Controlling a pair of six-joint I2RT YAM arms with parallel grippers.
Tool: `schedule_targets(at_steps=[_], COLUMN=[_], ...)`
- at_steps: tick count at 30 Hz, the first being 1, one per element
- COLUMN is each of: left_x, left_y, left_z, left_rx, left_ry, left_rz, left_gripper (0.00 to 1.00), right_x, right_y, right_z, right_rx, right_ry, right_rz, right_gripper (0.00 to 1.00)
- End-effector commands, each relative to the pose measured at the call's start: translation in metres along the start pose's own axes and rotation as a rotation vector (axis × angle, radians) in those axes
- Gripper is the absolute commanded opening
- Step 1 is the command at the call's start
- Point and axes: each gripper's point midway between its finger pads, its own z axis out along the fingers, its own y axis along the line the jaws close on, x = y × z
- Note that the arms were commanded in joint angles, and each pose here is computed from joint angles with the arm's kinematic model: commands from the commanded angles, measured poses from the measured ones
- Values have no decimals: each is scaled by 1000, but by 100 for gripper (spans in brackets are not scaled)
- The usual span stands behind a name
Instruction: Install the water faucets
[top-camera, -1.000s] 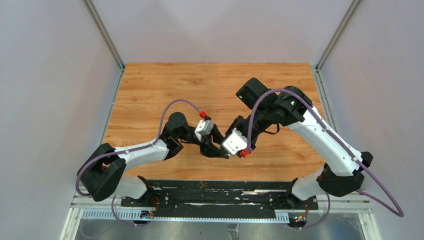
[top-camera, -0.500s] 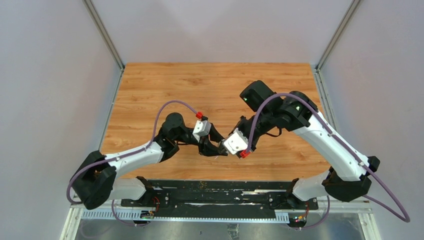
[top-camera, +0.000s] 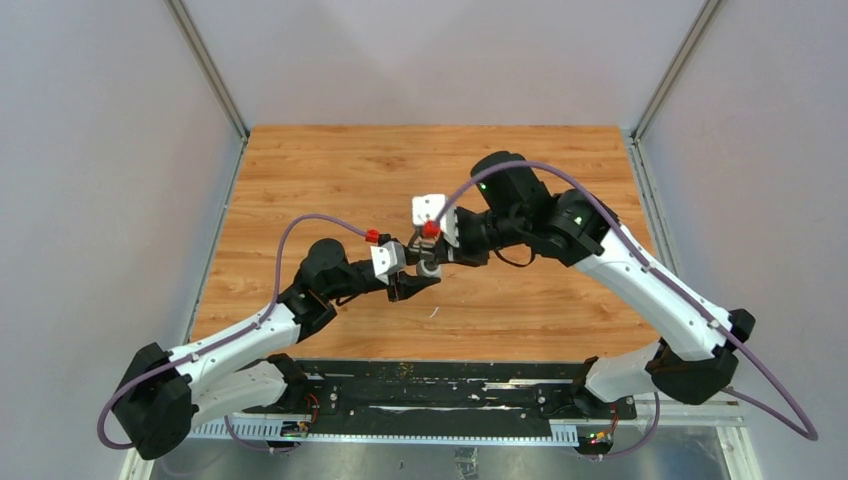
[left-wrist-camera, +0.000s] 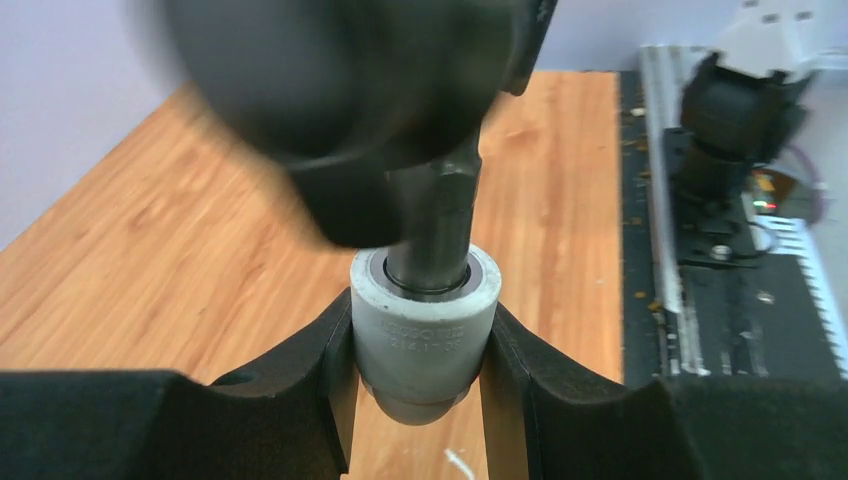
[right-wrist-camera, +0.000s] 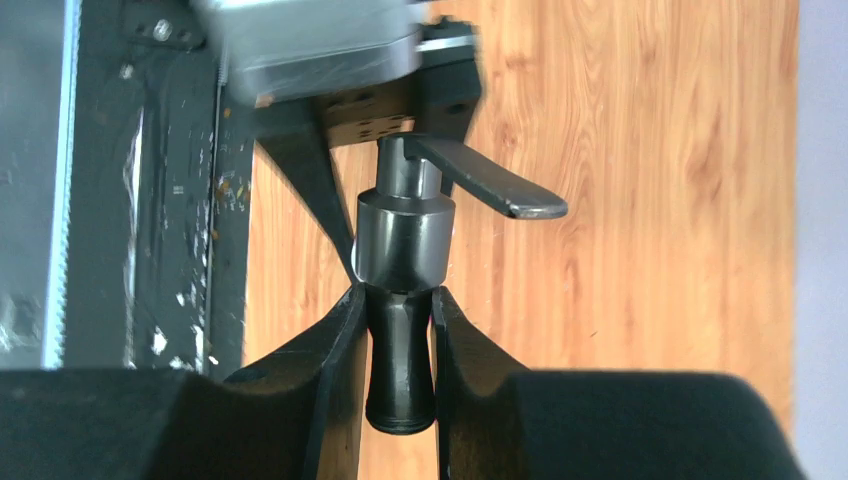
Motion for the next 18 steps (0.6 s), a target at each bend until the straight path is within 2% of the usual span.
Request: schedule_targets(at_steps=[1, 5, 7, 12, 18], left_x=[-35, -33, -33, -25, -18], left_y=[35, 59, 68, 82, 83], left_z=[-4, -10, -12, -12, -7], left_rx=[-213, -363, -418, -511, -517], left_ry=[-67, -24, -9, 32, 53], left_rz=[198, 270, 272, 249, 236], left_gripper=[0, 0, 0, 0, 0], right_x=[21, 31, 40, 61, 42], right_y=[-48, -46, -44, -52, -48], right_z=[12, 10, 11, 3, 14], right_rx=[305, 409, 461, 657, 579], right_ry=[105, 175, 207, 238, 152], right_rz=[496, 861, 971, 1158, 1244], right_gripper=[0, 0, 0, 0, 0])
